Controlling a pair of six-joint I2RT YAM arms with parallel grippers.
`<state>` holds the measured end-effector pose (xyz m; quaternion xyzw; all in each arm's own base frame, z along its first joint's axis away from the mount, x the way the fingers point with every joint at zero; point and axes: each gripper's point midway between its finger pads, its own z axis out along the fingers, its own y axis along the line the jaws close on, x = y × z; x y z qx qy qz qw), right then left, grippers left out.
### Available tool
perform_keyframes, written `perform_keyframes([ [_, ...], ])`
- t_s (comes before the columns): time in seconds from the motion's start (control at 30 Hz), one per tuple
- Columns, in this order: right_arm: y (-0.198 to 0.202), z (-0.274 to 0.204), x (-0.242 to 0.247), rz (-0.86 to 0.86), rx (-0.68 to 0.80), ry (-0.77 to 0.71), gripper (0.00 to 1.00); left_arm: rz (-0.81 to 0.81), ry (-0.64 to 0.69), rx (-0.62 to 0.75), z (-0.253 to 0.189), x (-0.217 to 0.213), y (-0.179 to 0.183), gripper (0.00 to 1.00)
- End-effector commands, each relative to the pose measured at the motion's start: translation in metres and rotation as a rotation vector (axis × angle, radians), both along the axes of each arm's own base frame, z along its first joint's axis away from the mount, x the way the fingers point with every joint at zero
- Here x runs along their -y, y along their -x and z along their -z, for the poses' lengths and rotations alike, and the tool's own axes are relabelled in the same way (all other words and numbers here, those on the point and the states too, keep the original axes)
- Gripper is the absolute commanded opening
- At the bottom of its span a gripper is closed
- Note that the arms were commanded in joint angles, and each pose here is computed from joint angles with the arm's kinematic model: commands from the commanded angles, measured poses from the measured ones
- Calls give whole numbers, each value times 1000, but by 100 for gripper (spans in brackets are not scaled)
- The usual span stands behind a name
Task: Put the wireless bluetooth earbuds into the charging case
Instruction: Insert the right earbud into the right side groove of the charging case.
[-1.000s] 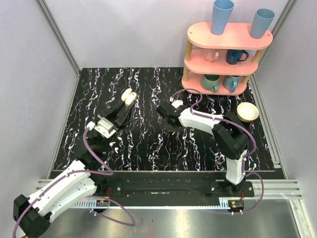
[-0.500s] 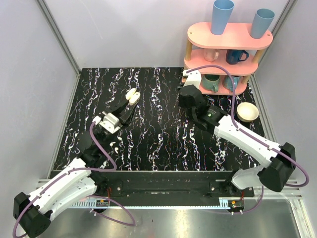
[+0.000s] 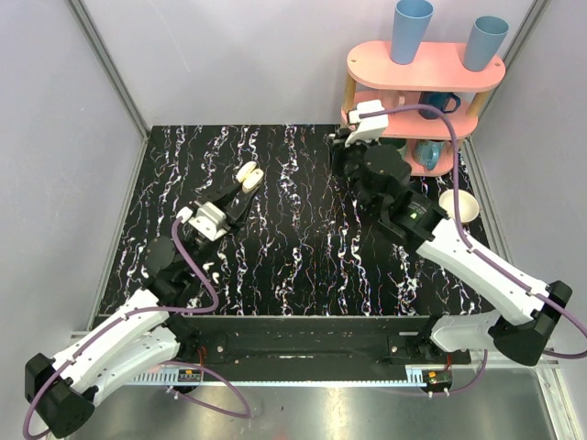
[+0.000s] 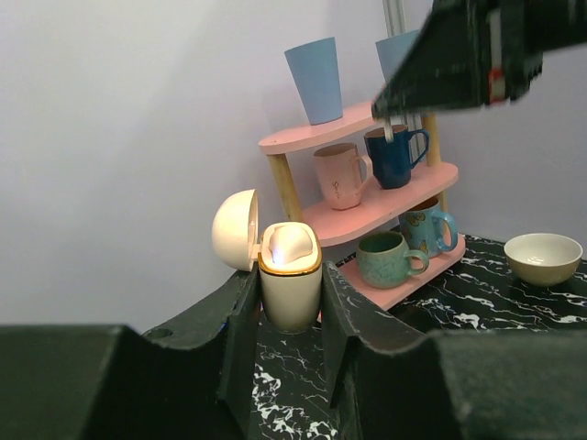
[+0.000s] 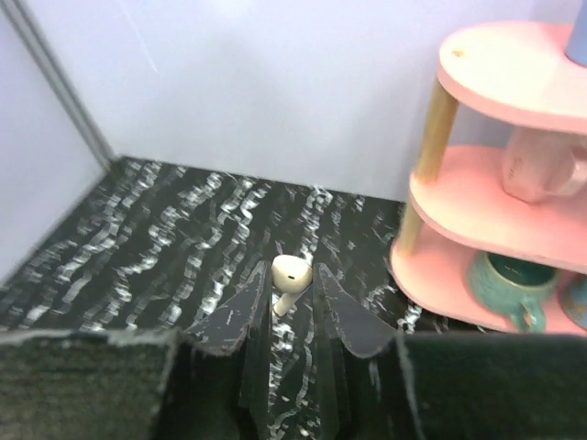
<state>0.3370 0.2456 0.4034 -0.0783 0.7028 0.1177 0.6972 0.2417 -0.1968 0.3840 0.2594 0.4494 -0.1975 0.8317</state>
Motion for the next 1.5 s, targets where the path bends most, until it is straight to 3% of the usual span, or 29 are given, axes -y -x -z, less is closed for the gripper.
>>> perform_keyframes([
  [0.0, 21, -57, -13, -132, 58, -153, 12, 18, 45, 38, -25, 0, 5, 0],
  [0.3, 53, -70, -50, -410, 53, -243, 11, 30, 65, 23, -31, 6, -1, 0],
  [0.77, 76, -58, -88, -573, 128, -108, 10, 46, 73, -8, -31, 11, -6, 0],
  [1.2, 66, -41, -103, -541, 146, 26, 8, 99, 92, -86, -32, 20, -5, 0],
  [1.47, 68, -63, -99, -485, 272, 46, 7, 75, 82, -139, -25, 20, -13, 0],
])
